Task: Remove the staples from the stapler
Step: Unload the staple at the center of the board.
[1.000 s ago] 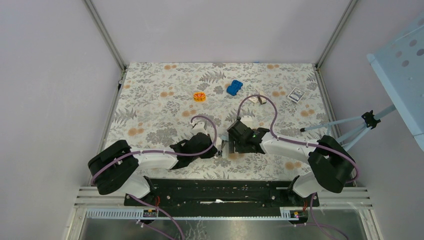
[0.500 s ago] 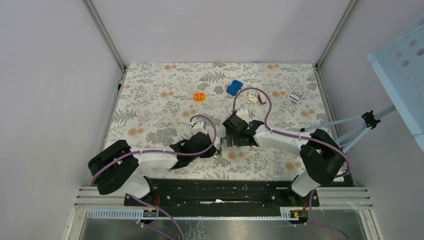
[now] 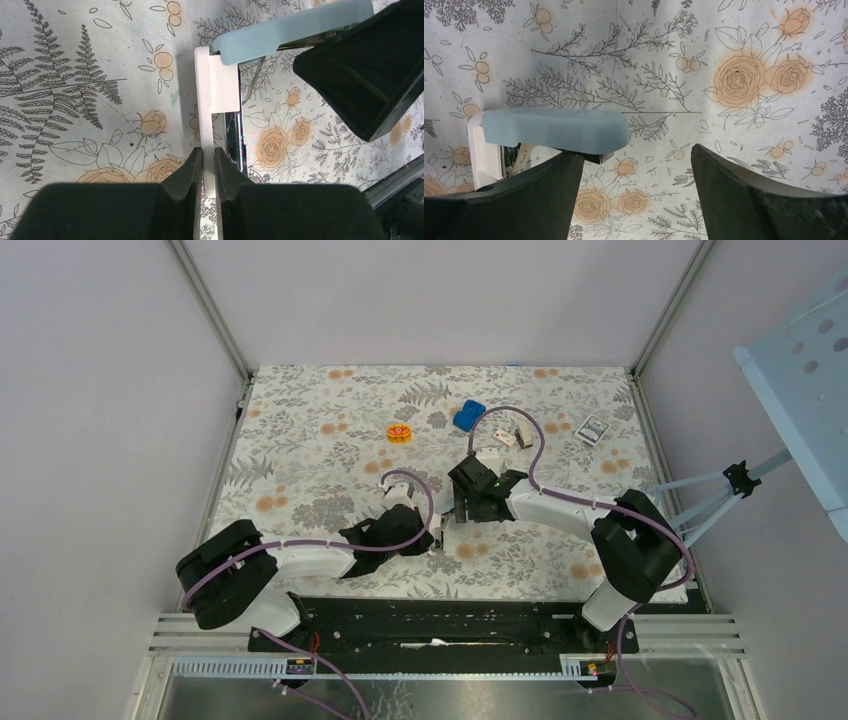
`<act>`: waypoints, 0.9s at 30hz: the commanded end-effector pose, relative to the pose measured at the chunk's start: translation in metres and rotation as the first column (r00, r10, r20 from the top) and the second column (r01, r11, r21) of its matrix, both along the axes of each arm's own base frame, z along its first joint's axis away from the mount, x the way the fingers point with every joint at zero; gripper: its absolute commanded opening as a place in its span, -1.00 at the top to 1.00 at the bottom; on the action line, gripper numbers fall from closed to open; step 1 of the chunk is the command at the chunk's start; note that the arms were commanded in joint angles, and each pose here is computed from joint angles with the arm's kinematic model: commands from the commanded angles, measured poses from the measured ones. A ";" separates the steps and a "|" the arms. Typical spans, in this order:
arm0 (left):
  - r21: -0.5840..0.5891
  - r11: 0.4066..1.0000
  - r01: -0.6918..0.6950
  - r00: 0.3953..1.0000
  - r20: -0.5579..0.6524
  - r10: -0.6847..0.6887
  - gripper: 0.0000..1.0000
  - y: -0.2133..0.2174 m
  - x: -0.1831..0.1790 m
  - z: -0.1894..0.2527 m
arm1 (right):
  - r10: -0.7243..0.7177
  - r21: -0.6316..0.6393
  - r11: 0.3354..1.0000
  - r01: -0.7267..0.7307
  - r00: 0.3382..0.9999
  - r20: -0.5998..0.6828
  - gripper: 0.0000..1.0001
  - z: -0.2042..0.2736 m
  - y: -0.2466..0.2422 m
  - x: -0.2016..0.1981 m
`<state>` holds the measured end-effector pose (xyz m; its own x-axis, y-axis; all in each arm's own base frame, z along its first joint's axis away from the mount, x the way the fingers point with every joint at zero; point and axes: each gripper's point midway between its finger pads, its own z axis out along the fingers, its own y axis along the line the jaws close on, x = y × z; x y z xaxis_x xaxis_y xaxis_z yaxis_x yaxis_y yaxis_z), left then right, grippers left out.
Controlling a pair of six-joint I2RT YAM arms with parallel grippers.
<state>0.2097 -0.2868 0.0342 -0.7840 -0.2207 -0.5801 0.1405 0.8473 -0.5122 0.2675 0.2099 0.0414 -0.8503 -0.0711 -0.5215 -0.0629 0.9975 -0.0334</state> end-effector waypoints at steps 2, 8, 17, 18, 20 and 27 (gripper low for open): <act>0.044 0.996 0.079 0.996 -0.037 -0.077 1.00 0.003 -0.017 -0.015 | -0.046 0.014 0.999 0.045 0.993 0.112 -0.71 0.021 -0.002 0.040; 0.039 0.994 0.102 0.994 -0.034 -0.101 1.00 0.000 -0.019 -0.014 | -0.020 0.026 1.000 0.016 0.989 0.148 -0.77 0.029 0.000 0.055; 0.032 0.994 0.107 0.994 -0.038 -0.106 1.00 -0.002 -0.020 -0.015 | 0.047 0.058 0.997 -0.057 0.987 0.152 -0.80 0.029 0.008 0.053; 0.030 0.995 0.096 0.995 -0.040 -0.095 1.00 -0.001 -0.019 -0.015 | 0.057 0.068 0.995 -0.068 0.987 0.149 -0.80 0.029 0.009 0.051; 0.028 0.997 0.070 0.996 -0.047 -0.069 1.00 0.001 -0.019 -0.016 | 0.079 0.088 0.992 -0.092 0.987 0.139 -0.80 0.028 0.010 0.044; -0.015 1.000 -0.014 0.997 -0.074 0.013 1.00 0.004 -0.012 -0.018 | 0.193 0.185 0.960 -0.208 0.976 0.099 -0.77 0.027 0.014 0.008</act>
